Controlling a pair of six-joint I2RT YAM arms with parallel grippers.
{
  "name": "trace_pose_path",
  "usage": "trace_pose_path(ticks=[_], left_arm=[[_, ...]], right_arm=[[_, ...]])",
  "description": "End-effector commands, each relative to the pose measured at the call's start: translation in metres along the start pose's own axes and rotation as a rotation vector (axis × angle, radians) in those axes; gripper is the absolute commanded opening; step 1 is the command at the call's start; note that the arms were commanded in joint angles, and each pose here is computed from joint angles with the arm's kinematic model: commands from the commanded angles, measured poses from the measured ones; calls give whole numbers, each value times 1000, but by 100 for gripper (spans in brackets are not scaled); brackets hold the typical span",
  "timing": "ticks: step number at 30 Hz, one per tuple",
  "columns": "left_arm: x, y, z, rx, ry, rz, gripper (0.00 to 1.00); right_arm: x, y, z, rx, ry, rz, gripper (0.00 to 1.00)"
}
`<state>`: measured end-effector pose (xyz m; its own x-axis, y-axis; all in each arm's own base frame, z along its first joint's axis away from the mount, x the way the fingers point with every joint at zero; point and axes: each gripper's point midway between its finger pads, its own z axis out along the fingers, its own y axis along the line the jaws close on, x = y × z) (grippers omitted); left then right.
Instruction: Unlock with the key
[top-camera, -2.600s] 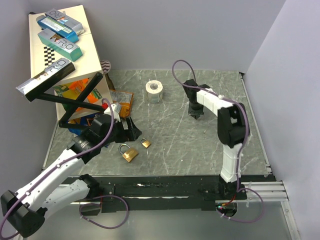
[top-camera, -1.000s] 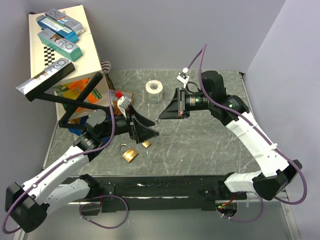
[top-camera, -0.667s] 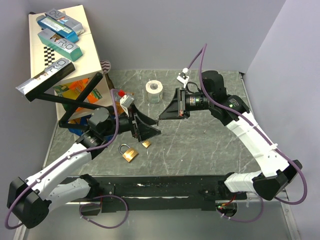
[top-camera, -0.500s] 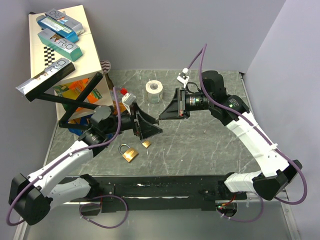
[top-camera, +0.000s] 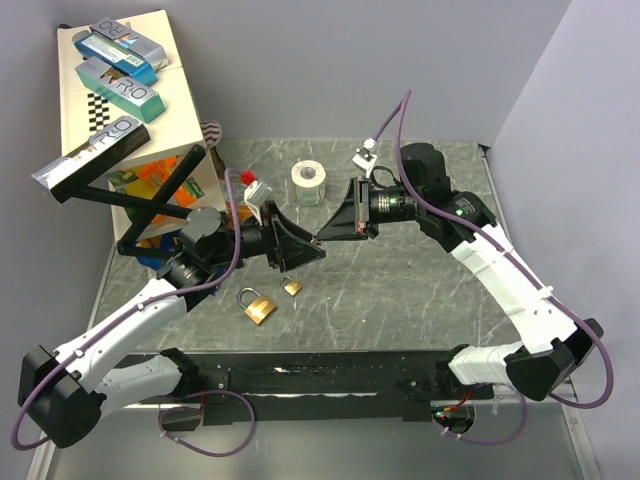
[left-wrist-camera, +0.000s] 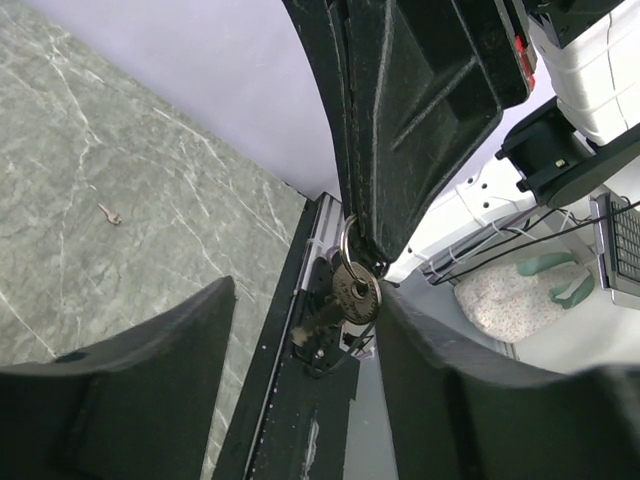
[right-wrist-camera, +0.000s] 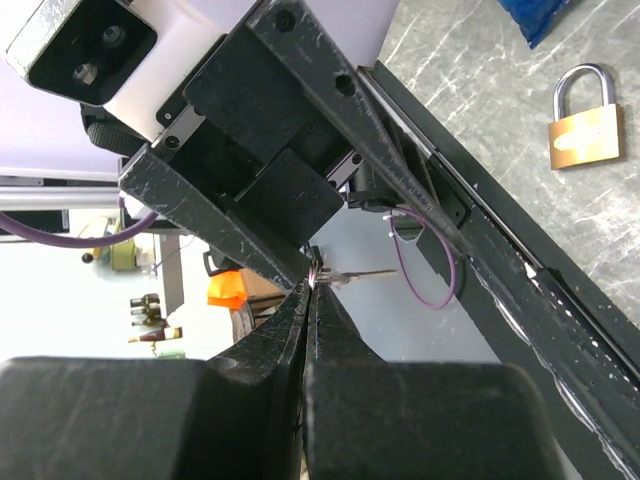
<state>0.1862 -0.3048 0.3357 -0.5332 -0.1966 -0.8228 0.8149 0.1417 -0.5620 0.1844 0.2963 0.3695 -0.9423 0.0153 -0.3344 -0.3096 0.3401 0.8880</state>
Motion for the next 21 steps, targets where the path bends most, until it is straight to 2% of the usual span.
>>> trace_pose_path(ticks=[1, 5, 6, 9, 12, 17, 21], left_arm=[[-6, -15, -5, 34, -17, 40, 58], [-5, -16, -5, 41, -15, 37, 42], [-4, -16, -5, 40, -9, 33, 35], [-2, -14, -6, 34, 5, 28, 21], [1, -15, -7, 34, 11, 21, 11], [12, -10, -10, 9, 43, 12, 1], [15, 5, -13, -96, 49, 45, 1]], right_arm=[[0, 15, -6, -38, -22, -14, 0], [0, 12, -4, -30, -27, -6, 0], [0, 11, -5, -26, -32, -5, 0], [0, 8, -5, -18, -41, 3, 0], [-1, 8, -6, -13, -56, 6, 0], [-3, 0, -8, 26, -91, 10, 0], [-11, -24, -13, 172, -160, 29, 0]])
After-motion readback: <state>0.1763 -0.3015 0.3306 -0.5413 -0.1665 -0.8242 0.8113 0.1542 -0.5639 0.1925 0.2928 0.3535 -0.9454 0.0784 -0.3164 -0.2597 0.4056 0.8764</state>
